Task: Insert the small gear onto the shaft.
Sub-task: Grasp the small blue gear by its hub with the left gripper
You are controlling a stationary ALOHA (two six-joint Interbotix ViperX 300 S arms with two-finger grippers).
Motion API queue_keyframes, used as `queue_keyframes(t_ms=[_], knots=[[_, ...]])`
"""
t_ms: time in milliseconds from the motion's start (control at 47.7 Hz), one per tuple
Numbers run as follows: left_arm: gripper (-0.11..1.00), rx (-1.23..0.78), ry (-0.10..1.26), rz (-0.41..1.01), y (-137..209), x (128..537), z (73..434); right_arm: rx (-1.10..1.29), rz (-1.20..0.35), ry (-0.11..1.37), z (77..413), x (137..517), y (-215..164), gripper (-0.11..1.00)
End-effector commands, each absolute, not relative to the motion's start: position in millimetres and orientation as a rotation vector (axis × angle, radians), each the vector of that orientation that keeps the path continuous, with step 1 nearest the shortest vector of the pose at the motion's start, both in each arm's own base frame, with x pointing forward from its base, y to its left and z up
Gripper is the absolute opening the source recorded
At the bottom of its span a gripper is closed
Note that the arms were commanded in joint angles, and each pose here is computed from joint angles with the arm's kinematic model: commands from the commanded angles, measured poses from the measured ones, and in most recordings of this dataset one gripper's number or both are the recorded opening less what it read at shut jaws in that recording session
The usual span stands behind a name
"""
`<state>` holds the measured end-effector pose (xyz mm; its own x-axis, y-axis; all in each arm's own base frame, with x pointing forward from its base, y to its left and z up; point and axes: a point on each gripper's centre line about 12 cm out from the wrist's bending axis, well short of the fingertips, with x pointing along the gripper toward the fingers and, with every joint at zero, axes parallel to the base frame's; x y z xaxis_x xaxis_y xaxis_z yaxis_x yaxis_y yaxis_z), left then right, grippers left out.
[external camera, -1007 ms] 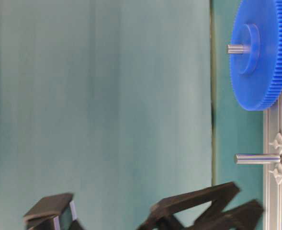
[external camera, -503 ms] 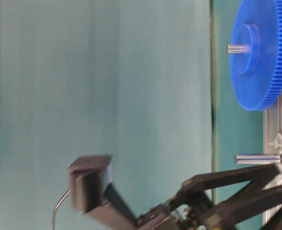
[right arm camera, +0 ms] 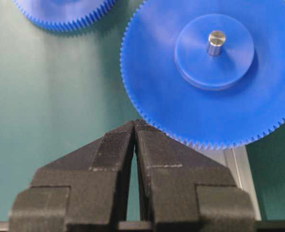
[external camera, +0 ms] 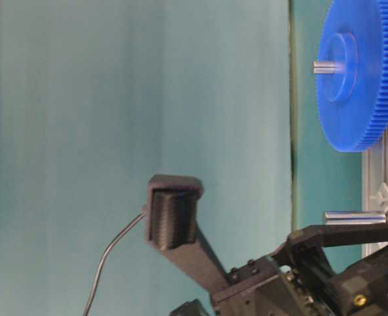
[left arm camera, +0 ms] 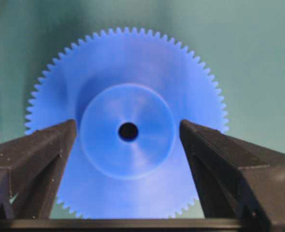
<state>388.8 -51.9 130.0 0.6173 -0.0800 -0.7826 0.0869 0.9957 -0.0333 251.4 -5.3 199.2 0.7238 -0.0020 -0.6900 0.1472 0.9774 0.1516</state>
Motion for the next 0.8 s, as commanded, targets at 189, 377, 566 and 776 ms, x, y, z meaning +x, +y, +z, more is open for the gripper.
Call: queue_keyframes(t_ms=[189, 377, 566, 776], knots=[[0.90, 0.012, 0.889, -0.102, -54.3, 393.7, 135.7, 0.209, -0.084, 0.698, 211.7, 260.0, -6.2, 0.12], [0.90, 0.015, 0.906, -0.102, -54.4, 394.2, 128.8, 0.209, -0.082, 0.694, 211.7, 260.1, -5.9, 0.12], [0.90, 0.014, 0.911, -0.101, -54.7, 396.9, 126.1, 0.209, -0.083, 0.697, 210.3, 259.7, -5.9, 0.12], [0.90, 0.016, 0.938, -0.099, -55.4, 401.9, 123.6, 0.211, -0.084, 0.686, 211.3, 260.5, -6.4, 0.12]])
